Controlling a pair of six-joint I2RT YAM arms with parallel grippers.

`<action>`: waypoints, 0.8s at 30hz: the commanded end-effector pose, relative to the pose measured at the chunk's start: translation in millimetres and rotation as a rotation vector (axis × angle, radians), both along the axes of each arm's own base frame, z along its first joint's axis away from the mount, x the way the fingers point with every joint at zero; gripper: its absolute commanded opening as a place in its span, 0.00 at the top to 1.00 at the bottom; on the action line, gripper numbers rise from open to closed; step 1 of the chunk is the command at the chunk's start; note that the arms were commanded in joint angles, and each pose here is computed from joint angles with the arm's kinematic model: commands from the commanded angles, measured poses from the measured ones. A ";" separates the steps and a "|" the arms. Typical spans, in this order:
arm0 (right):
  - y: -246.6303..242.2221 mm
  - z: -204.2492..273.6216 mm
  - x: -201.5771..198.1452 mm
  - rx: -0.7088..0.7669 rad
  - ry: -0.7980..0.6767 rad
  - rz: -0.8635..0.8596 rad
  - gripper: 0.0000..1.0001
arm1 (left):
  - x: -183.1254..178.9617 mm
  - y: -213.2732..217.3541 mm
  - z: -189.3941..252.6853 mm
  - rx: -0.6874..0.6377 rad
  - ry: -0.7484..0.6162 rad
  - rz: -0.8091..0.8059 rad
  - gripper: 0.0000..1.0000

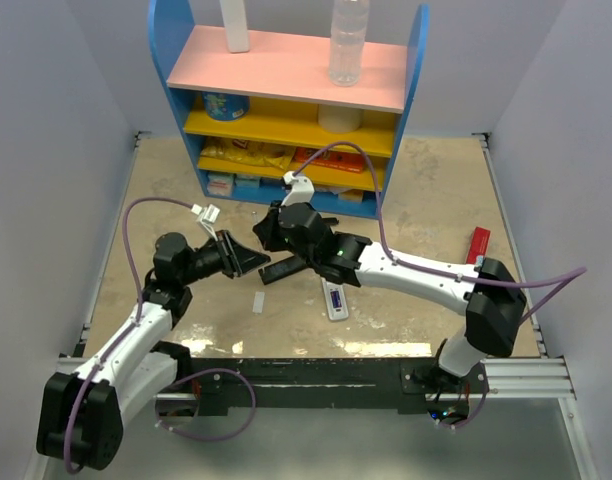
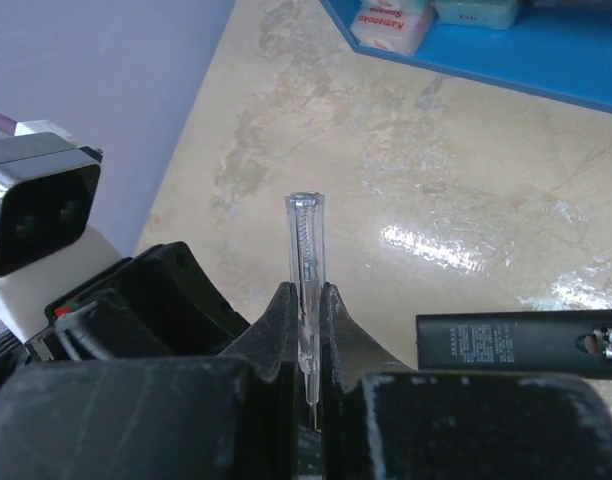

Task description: Unload the batteries from the remote control

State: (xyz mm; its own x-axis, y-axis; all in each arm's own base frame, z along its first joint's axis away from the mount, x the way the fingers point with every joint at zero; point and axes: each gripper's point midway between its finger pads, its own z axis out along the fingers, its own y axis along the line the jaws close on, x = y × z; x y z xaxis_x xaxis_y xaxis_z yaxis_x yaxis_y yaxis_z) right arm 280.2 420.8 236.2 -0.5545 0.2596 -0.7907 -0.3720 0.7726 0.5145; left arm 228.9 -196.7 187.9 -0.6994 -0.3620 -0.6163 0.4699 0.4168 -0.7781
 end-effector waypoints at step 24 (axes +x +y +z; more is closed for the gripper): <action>-54.5 39.9 3.4 -0.142 0.022 0.276 0.38 | 4.5 -22.4 8.8 0.215 -0.200 -0.114 1.00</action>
State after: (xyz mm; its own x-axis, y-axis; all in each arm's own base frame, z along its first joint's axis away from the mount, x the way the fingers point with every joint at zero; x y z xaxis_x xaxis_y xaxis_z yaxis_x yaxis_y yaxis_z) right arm 290.2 360.8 274.5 -0.5964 0.0707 -0.7996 -0.5092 0.7367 0.4450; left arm 224.8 -217.3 179.0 -0.6566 -0.1568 -0.7377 0.5981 0.4877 -0.6360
